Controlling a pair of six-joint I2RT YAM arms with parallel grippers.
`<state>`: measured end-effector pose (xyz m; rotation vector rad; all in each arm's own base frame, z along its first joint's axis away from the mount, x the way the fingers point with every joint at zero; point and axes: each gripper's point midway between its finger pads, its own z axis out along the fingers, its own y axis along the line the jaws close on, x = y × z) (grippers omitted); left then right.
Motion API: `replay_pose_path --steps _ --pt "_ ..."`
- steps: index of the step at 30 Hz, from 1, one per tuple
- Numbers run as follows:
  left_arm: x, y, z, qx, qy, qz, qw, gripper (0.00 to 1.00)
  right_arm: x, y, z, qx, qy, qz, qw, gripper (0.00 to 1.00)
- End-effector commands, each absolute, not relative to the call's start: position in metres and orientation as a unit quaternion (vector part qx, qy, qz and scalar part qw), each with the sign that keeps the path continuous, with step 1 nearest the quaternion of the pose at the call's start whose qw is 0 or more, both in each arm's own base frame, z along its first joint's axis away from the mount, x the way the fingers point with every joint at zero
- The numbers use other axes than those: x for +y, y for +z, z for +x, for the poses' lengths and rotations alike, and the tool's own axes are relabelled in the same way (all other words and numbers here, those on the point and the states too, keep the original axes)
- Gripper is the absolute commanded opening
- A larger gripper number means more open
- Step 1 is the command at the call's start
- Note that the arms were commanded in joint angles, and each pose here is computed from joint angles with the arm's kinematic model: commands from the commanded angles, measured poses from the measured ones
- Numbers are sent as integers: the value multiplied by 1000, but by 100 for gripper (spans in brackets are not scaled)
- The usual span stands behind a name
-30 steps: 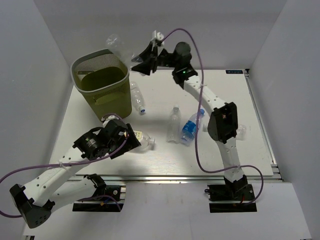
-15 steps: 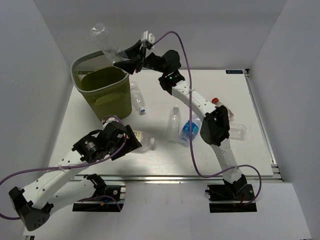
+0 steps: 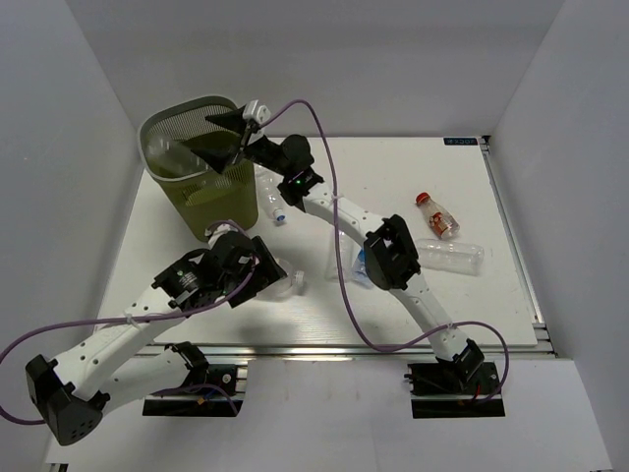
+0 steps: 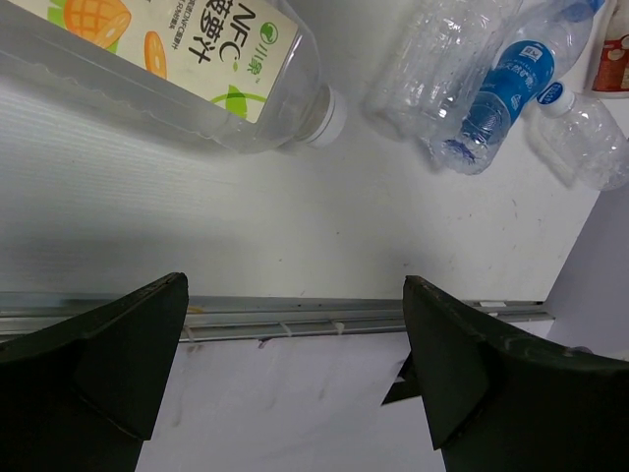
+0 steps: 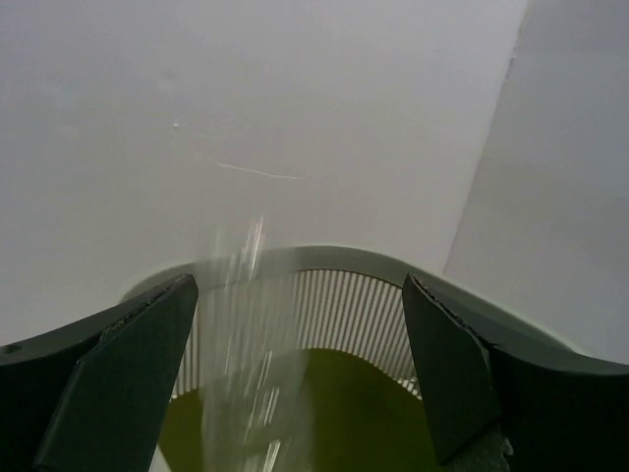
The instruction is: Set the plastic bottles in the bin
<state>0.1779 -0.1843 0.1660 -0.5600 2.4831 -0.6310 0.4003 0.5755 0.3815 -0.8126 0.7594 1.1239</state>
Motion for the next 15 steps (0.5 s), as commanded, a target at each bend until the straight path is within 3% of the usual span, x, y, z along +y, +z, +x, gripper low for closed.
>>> replay_pose_path --steps 1,8,9,11,13,14,15 --pt "-189 181 182 902 -257 -218 269 100 536 456 406 285 467 -325 771 90" --pt "-177 152 187 899 -195 -304 246 100 480 512 401 281 459 -316 781 90" --pt "-173 150 191 898 -183 -308 256 100 469 520 400 291 465 -309 777 86" --pt "-173 149 202 888 -180 -327 270 100 436 535 412 325 461 -290 774 53" --pt "-168 139 209 885 -150 -341 279 100 410 520 435 366 447 -283 766 26" --pt "-168 137 213 882 -145 -347 285 100 405 492 448 411 440 -287 745 8" --pt "-164 134 217 875 -134 -360 293 100 383 496 442 418 430 -296 743 6"
